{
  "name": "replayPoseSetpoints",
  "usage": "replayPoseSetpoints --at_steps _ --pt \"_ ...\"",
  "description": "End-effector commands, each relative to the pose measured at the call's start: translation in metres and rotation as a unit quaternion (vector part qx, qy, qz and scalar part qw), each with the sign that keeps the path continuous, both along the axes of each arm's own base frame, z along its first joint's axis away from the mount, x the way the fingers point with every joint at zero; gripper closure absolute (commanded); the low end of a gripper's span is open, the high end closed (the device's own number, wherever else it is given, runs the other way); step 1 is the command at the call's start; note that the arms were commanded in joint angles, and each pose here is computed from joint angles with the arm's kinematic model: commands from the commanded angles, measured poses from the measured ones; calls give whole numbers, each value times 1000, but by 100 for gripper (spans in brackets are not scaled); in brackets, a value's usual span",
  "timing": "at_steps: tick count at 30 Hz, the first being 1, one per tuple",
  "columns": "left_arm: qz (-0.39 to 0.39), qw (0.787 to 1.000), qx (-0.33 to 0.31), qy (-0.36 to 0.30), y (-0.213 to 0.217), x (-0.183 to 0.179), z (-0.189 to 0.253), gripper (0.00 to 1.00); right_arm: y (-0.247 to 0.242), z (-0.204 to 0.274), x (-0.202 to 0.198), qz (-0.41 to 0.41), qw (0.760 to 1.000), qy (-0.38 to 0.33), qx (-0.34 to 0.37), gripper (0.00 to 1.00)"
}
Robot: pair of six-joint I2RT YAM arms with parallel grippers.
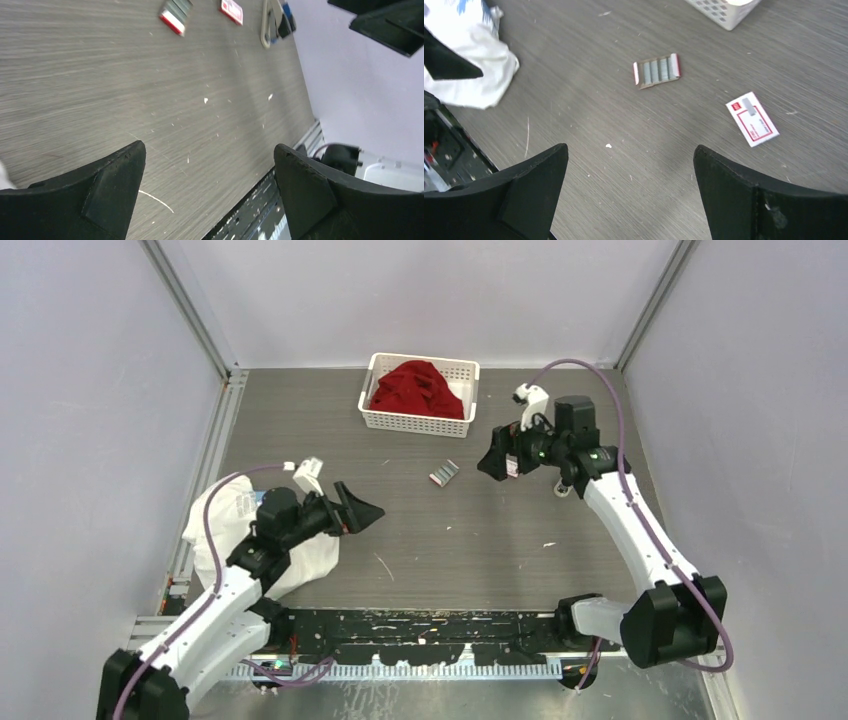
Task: Unload the staples from the stapler
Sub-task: Adjust the staple box at the center of the board.
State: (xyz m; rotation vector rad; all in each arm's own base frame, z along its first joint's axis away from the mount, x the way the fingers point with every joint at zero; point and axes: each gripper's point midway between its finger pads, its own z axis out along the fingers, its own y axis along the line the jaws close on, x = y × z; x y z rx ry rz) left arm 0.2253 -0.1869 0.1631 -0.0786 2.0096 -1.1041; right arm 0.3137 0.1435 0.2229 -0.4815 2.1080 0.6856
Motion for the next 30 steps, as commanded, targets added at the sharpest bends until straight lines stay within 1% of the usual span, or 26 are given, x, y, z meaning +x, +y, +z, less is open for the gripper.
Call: replayPoseSetpoints --at_steps 1,4,7,10,13,15,17,21,23,25,27,30 --pt "-39 996 -5 -78 -31 13 31 3 23 2 -2 103 992 -59 -48 0" --pt "-49 996 17 -73 -43 22 16 4 39 -18 -18 170 983 -51 -43 0" --pt "-55 996 37 -62 -55 35 2 6 46 -32 -26 194 978 -60 -35 0" --pt "-59 996 50 -47 -67 51 -11 9 49 -33 -29 209 974 -82 -36 0" --pt "-59 995 70 -25 -77 70 -28 11 48 -30 -31 213 972 -94 -39 0" --pt "-53 995 87 -11 -83 83 -37 19 48 -29 -32 214 972 -96 -34 0" --pt "-41 994 106 0 -88 96 -45 23 48 -27 -32 213 972 -95 -27 0" --pt "-2 989 148 26 -97 126 -56 29 47 -29 -29 208 973 -91 -23 0" --pt "28 984 172 46 -96 140 -63 35 47 -30 -28 208 974 -89 -22 0" --pt "55 974 206 71 -94 150 -77 39 47 -31 -28 207 974 -87 -22 0" --pt "66 970 219 86 -96 156 -83 40 47 -30 -27 207 974 -87 -23 0" --pt "43 971 223 74 -108 166 -83 40 47 -29 -28 208 974 -89 -22 0"
